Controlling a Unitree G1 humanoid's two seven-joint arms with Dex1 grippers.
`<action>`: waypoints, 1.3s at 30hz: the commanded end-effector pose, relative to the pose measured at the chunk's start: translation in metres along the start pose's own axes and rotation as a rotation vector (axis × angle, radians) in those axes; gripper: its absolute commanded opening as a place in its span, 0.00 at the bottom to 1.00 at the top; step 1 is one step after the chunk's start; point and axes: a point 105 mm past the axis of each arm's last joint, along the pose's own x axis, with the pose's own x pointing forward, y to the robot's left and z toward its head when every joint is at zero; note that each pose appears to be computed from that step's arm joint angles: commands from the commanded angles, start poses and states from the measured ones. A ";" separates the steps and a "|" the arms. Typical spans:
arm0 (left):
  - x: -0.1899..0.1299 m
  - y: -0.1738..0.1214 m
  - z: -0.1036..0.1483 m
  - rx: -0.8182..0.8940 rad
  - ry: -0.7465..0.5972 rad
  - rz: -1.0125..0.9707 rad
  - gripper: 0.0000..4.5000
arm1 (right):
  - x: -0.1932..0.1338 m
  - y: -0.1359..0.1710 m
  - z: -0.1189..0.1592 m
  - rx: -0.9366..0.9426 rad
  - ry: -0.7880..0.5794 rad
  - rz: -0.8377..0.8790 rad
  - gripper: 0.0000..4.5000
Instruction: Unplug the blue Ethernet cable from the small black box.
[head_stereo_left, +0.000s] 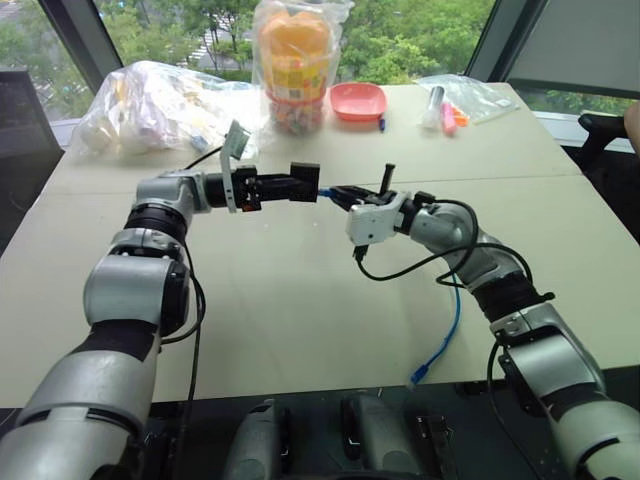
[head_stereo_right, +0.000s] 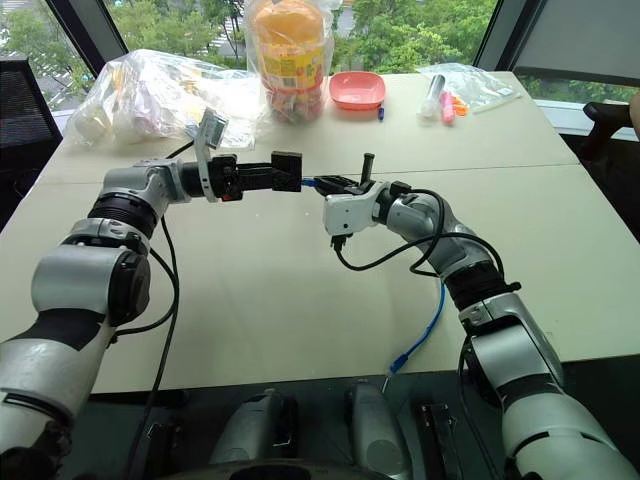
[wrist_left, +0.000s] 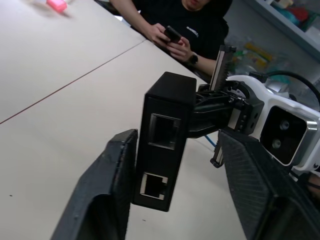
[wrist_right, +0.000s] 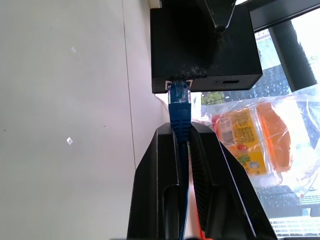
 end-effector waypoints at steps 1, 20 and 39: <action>0.000 -0.007 0.019 0.055 -0.030 -0.030 0.13 | -0.001 -0.012 0.008 -0.036 -0.022 -0.032 0.00; -0.023 -0.005 0.014 -0.045 -0.149 -0.038 0.11 | -0.053 0.031 0.039 1.487 -0.124 -0.239 0.92; -0.045 -0.041 -0.007 -0.166 -0.196 -0.172 0.11 | 0.004 0.021 0.067 2.042 -0.401 -0.270 0.92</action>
